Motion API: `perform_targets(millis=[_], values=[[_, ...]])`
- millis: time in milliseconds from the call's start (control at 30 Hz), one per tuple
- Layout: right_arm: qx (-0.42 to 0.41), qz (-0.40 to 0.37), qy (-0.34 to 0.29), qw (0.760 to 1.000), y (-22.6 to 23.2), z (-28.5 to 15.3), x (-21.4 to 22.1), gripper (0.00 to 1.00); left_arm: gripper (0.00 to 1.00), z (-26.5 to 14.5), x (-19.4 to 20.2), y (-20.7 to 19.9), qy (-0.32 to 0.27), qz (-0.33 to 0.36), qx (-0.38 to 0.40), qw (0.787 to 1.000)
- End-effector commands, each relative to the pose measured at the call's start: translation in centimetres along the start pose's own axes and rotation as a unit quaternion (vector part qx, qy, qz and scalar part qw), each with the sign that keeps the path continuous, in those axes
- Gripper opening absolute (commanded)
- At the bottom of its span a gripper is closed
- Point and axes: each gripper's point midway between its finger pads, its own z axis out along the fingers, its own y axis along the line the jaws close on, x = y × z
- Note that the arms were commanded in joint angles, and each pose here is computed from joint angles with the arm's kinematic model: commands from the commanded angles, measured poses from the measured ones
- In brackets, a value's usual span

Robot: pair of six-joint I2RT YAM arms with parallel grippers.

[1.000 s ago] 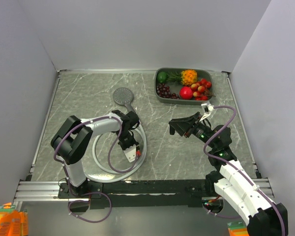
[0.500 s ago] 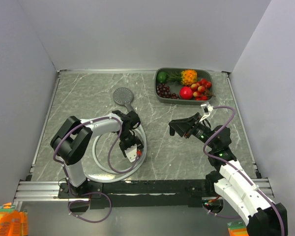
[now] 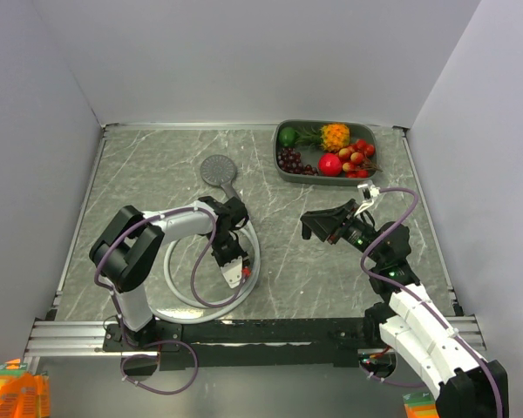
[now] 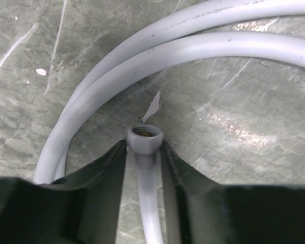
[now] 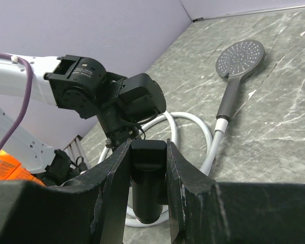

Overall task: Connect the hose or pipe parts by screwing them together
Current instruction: Pick up the pipeline from the center of the board.

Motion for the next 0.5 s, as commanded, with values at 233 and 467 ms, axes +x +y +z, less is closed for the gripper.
perform_targets(millis=[233, 467], values=[[-0.023, -0.014, -0.022, 0.999, 1.0, -0.2, -1.3, 0.0, 0.06, 2.1, -0.1, 1.3, -0.003, 0.297, 0.014, 0.955], [-0.014, -0.034, -0.012, 0.999, 0.9, 0.0, -1.7, 0.0, 0.01, -0.4, -2.2, 5.2, -0.022, 0.22, -0.103, 0.97]])
